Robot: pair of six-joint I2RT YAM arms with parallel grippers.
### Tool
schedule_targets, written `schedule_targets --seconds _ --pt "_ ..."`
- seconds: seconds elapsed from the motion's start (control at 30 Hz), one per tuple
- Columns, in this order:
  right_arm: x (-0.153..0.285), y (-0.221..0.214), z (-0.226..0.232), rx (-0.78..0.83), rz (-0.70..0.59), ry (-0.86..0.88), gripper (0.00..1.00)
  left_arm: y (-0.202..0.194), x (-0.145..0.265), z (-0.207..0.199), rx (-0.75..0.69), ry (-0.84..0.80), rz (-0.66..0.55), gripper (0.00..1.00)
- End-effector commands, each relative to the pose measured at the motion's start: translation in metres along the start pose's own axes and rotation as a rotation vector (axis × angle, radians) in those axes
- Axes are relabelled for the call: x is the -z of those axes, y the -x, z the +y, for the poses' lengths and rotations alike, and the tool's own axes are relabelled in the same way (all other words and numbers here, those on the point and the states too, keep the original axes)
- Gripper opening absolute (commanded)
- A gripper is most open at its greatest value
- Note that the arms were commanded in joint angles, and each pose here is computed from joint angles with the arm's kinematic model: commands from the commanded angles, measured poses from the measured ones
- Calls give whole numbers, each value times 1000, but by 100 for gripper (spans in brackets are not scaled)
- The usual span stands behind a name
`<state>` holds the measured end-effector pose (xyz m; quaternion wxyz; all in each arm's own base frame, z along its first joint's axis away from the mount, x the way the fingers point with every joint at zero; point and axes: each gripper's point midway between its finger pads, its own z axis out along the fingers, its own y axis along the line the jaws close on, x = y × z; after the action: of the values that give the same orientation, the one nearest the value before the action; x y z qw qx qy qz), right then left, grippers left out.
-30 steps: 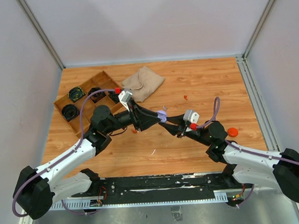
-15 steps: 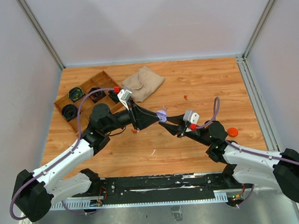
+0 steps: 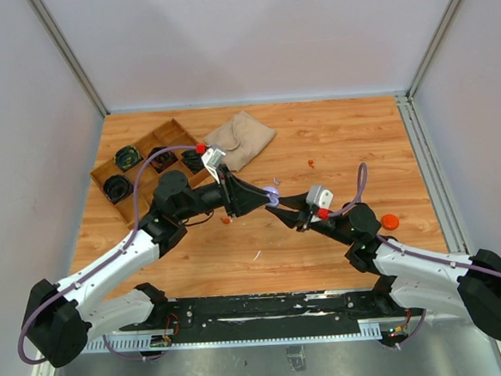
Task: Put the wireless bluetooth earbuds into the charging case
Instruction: Place the earbud in the charging case.
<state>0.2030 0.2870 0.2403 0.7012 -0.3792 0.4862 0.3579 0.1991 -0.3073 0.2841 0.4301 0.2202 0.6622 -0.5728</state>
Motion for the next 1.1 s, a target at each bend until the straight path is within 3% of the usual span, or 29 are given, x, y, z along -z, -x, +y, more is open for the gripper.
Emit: schedule_targets --seconds 0.0,0.53,0.97,1.07 --pt "-7 19 8 31 -49 43 1 5 -4 -20 -38 -74 15 37" --pt "-9 21 16 15 -34 97 1 -6 -6 -22 -73 -119 89 41" --pt "-6 11 3 9 15 23 1 6 1 -18 -108 -37 56 47" --pt "1 -2 -7 15 69 -37 1 13 4 -6 -114 55 32 49"
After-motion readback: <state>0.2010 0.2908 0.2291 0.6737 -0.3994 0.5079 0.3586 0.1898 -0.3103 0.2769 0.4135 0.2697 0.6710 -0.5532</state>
